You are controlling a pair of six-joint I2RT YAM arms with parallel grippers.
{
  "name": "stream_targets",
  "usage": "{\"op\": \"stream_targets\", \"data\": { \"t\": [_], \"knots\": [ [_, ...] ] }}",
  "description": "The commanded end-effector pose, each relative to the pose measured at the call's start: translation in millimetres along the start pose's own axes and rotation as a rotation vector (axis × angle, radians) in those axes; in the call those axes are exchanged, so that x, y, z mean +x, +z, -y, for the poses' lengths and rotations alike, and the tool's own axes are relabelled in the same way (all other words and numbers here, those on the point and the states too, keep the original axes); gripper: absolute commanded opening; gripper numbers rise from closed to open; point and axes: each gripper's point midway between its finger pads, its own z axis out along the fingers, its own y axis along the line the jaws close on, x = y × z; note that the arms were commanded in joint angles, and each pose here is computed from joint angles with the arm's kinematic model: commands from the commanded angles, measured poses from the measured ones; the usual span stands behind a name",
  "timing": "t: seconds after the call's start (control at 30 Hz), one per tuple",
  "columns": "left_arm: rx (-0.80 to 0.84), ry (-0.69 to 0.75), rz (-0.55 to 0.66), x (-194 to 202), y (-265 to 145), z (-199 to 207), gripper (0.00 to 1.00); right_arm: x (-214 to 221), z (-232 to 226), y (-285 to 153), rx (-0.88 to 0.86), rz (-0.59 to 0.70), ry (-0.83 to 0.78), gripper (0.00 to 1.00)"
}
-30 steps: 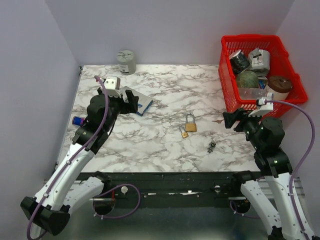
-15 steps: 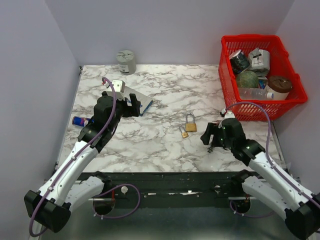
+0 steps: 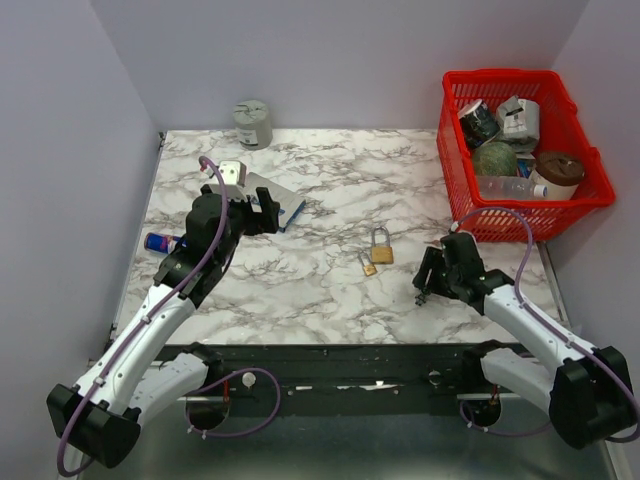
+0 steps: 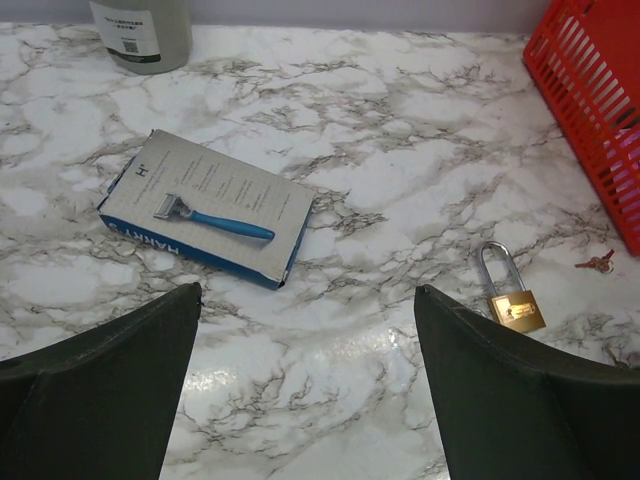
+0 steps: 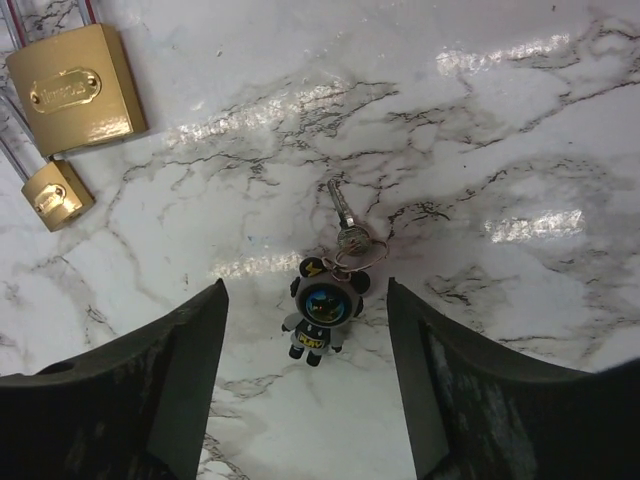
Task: Unlock with the key
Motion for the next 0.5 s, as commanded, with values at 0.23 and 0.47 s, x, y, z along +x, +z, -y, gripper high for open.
{"op": "stream_targets", "data": {
  "t": [0.23,0.47],
  "knots": [
    [-0.005,-0.028,0.016,-2,-5,0,0.96,4,8,6,0.065,-0.01,0.002,0.63],
    [0.015,-0.021,0.006,1,-4,3,0.95,13,4,15,0.122,-0.049,-0.052,0.6]
  ]
}}
